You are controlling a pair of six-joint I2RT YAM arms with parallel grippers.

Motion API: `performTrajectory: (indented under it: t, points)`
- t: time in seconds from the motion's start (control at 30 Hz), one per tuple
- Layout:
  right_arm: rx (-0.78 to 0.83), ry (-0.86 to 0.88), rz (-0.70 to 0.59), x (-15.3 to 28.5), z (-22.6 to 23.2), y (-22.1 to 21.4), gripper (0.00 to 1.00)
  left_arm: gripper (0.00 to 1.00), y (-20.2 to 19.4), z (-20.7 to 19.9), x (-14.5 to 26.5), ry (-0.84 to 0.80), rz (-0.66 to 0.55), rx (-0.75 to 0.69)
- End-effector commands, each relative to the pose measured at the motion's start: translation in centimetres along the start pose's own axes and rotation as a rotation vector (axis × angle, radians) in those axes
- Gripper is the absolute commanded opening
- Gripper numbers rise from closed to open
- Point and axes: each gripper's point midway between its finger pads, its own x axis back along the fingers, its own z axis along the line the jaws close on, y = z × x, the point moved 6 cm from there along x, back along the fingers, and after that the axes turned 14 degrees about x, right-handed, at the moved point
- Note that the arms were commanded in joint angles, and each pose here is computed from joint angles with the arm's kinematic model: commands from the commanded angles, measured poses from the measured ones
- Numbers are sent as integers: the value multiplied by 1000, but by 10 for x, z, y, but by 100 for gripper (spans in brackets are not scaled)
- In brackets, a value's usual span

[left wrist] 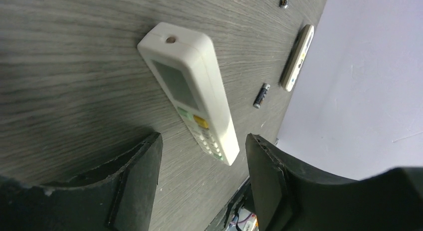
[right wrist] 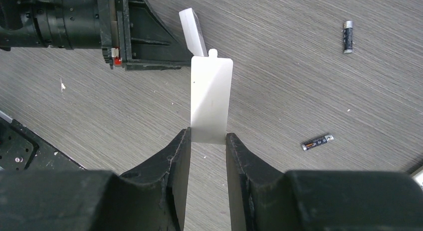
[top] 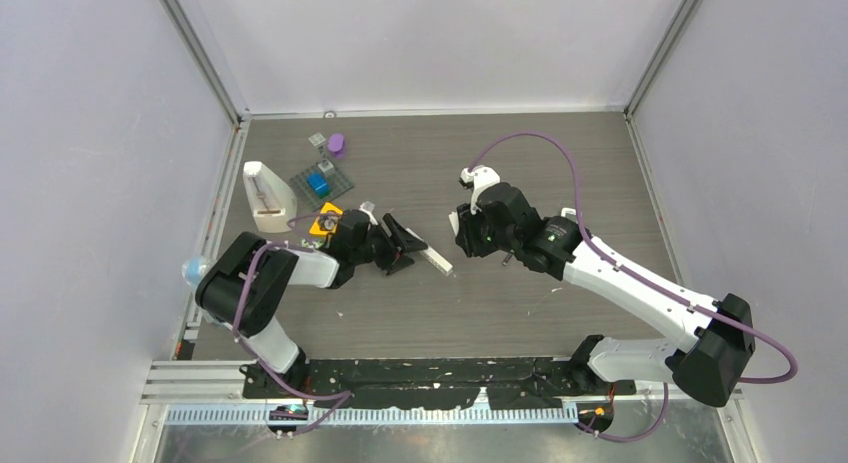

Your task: Load the batteries into the remote control

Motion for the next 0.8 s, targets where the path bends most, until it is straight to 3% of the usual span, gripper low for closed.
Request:
performTrajectory:
  t: [0.0, 0.27, 0.77]
  points:
    - [-10, -15, -36, 8, -4, 10, 27, 64, -2, 22, 13, 93, -57, 15]
    - [-15, -11, -16, 7, -3, 3, 27, 64, 0, -20, 24, 21, -84, -65]
    - [-50, -38, -36, 11, -6, 3, 27, 52, 21, -22, 9, 386, -177, 73]
